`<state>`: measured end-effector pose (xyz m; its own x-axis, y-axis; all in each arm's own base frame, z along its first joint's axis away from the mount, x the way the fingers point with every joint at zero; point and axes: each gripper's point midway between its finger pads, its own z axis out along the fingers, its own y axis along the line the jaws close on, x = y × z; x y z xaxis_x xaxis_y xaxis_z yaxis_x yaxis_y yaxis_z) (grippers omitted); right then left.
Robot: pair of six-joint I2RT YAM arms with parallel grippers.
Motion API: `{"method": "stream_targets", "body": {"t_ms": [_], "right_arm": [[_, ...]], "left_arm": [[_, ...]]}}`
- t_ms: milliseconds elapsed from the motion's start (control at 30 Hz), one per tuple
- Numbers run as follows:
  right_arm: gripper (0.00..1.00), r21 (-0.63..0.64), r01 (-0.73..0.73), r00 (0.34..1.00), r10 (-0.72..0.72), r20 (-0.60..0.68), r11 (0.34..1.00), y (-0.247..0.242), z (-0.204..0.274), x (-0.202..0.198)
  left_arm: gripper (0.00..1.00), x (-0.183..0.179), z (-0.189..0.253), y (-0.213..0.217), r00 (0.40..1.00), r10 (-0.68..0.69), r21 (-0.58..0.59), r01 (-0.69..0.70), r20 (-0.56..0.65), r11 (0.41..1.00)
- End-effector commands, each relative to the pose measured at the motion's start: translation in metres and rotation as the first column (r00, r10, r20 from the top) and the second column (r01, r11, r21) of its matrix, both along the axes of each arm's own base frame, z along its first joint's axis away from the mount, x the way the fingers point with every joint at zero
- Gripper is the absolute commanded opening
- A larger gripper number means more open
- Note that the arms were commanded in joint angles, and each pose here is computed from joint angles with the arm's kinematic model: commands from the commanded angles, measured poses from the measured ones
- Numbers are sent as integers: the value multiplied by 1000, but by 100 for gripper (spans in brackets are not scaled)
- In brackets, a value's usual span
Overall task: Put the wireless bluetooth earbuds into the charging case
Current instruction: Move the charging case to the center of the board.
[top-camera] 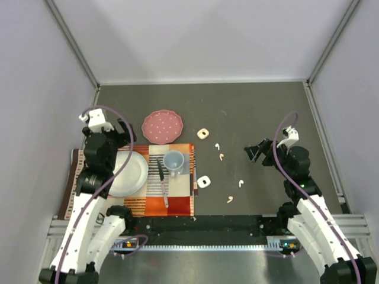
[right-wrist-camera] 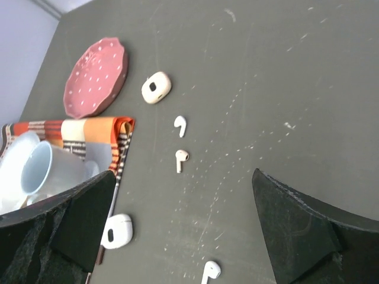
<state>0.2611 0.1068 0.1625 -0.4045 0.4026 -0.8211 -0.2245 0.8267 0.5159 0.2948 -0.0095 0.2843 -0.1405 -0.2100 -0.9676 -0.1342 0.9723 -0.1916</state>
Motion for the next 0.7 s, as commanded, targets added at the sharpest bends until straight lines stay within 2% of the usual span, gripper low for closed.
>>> {"method": "stream_targets", "body": {"t_ms": [0,67,133,167,233,467,533,667], "right_arm": [[99,-41,-127,991,128,38,991,17,30,1],[99,-82,-102,994,97,-56,991,10,16,6],[99,-113,-89,994,82,-67,990,7,26,14],[99,-125,-74,991,59,-118,989,4,17,19],[99,-142,-46,992,29,-121,989,1,27,31],[99,-52,9,957,-23,-288,999,13,17,65],[99,-68,33,933,-55,-356,997,15,7,75],[99,-93,48,914,-81,-398,995,30,5,93]], "left_arm": [[99,-22,12,3,997,3,-24,-1,80,1000],[99,-29,15,1,995,-19,-3,20,100,1000],[99,-36,11,-5,994,-76,34,73,84,997],[99,-38,5,-3,994,-73,43,70,75,997],[99,-40,-6,6,998,-14,32,12,61,999],[99,-41,-24,6,1000,-18,41,17,21,999],[99,-41,-26,9,1000,-7,60,7,-1,998],[99,-44,-33,15,998,27,65,-23,-51,998]]}}
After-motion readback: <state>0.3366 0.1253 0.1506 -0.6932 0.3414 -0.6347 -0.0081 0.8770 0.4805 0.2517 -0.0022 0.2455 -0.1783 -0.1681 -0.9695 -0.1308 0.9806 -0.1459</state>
